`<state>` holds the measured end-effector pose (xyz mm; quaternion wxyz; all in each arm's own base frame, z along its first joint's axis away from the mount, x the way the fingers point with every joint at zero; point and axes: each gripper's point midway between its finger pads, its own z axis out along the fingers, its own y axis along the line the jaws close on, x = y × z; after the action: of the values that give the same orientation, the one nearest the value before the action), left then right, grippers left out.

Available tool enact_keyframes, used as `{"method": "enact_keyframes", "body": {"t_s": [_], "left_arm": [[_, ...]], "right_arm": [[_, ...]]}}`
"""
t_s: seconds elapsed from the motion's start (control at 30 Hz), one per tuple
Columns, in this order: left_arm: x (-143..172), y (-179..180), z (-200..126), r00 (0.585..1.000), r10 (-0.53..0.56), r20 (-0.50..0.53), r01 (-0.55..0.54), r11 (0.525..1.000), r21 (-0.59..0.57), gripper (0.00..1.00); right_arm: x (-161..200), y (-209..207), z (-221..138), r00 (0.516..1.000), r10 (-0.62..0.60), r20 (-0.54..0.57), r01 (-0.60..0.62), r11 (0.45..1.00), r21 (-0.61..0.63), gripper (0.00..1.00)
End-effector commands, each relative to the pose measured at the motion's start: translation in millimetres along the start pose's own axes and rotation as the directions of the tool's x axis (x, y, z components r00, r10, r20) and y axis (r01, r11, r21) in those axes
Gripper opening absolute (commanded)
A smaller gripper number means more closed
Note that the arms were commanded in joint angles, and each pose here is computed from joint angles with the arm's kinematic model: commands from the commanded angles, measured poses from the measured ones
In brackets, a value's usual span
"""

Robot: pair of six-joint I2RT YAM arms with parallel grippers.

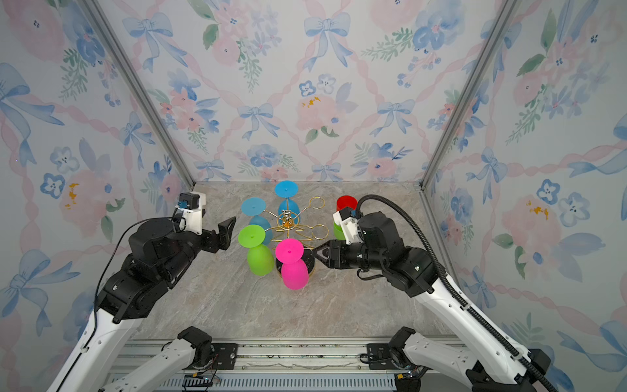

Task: Take the wine glass off the wine glass rack
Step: Pick up the wine glass from the wine glass rack.

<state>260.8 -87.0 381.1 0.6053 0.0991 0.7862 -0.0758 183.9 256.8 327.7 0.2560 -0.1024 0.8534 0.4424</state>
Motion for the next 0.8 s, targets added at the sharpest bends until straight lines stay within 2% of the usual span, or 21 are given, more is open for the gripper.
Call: {"method": "enact_keyframes", "body": {"t_s": [0.0,0.6,0.77], "left_arm": [[4,9,-7,1.0,-0.003,0.006,0.004,0.999,-0.036,0.93],[22,11,-14,1.0,-0.004,0.002,0.004,0.999,-0.04,0.93],[23,11,-14,1.0,0.003,0.003,-0.002,0.999,-0.039,0.93]], "right_arm": [[-8,13,3,0.999,0.006,0.038,-0.005,0.999,-0.036,0.47],[-11,12,40,0.995,0.095,0.01,-0.094,0.992,-0.082,0.34],[-10,14,45,0.995,0.104,-0.006,-0.104,0.99,-0.093,0.34]]}}
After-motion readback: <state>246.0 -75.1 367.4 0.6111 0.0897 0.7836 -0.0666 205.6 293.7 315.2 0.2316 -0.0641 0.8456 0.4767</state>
